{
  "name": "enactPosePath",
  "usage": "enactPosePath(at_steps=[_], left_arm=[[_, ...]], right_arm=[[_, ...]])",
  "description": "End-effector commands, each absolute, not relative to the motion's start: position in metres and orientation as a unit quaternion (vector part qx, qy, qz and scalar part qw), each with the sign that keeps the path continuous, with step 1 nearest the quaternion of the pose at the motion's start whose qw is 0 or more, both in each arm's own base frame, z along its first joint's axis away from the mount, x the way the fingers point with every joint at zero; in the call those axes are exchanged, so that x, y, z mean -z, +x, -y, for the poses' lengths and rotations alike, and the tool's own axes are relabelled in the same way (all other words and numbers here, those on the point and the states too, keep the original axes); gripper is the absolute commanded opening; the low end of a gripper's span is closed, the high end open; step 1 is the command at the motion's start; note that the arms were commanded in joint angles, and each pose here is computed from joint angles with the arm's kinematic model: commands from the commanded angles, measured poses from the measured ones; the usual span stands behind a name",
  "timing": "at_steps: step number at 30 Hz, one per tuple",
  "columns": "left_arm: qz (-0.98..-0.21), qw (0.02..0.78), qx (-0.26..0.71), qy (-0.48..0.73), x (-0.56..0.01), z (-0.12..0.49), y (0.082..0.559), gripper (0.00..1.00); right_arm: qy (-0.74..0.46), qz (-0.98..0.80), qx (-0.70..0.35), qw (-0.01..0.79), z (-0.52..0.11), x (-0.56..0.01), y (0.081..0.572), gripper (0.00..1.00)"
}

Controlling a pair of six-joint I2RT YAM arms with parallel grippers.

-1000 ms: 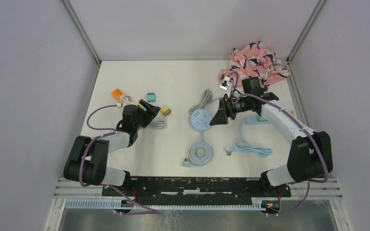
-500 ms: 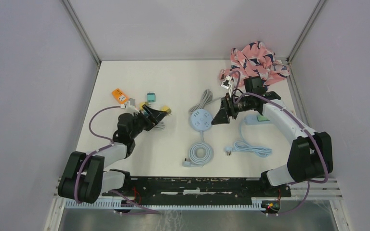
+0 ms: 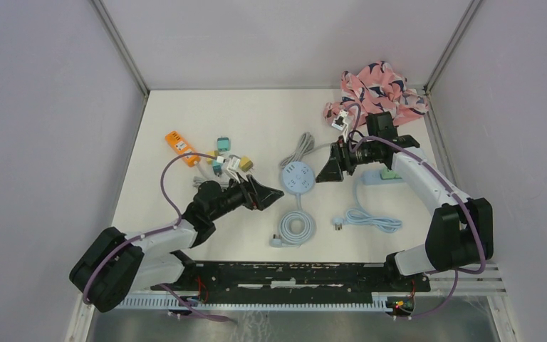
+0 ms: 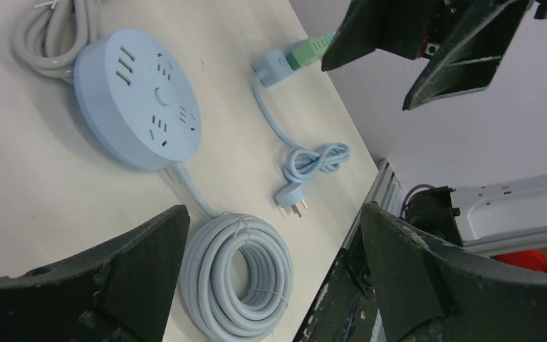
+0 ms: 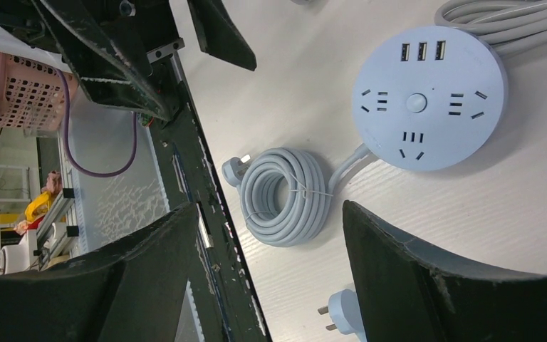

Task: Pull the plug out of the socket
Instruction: Place the plug at the center of the board, then pick up the socket from the center of the board.

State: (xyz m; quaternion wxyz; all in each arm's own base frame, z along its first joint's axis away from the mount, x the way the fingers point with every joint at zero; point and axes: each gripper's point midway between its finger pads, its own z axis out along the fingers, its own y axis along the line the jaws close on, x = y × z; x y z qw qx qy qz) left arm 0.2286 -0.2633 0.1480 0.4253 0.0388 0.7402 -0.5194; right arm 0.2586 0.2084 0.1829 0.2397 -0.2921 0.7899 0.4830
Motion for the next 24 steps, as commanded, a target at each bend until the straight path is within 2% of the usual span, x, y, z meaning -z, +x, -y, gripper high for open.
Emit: enactPosePath(at_steps=[1, 16, 18, 20, 24], left_arm=[[-0.699, 0.488, 0.516, 0.080, -0.179, 0.271, 0.230, 0.96], [-0.733, 0.476, 0.478, 0.094, -0.159, 0.297, 0.209, 0.93], [-0.750, 0.471, 0.456, 0.093, -0.150, 0.302, 0.211, 0.91], [-0.765, 0.468, 0.432, 0.097, -0.145, 0.309, 0.214, 0.85], [-0.811, 0.454, 0.361, 0.082, -0.121, 0.308, 0.230, 0.84]], right_arm=[[-0.319, -0.763, -0.486, 0.283, -0.210, -0.213, 0.264, 0.80], [-0.302, -0.772, -0.476, 0.295, -0.203, -0.212, 0.272, 0.80], [-0.298, -0.773, -0.475, 0.297, -0.202, -0.212, 0.274, 0.80], [-0.296, -0.774, -0.474, 0.298, -0.201, -0.212, 0.275, 0.80], [-0.294, -0.774, -0.474, 0.300, -0.199, -0.213, 0.275, 0.80]])
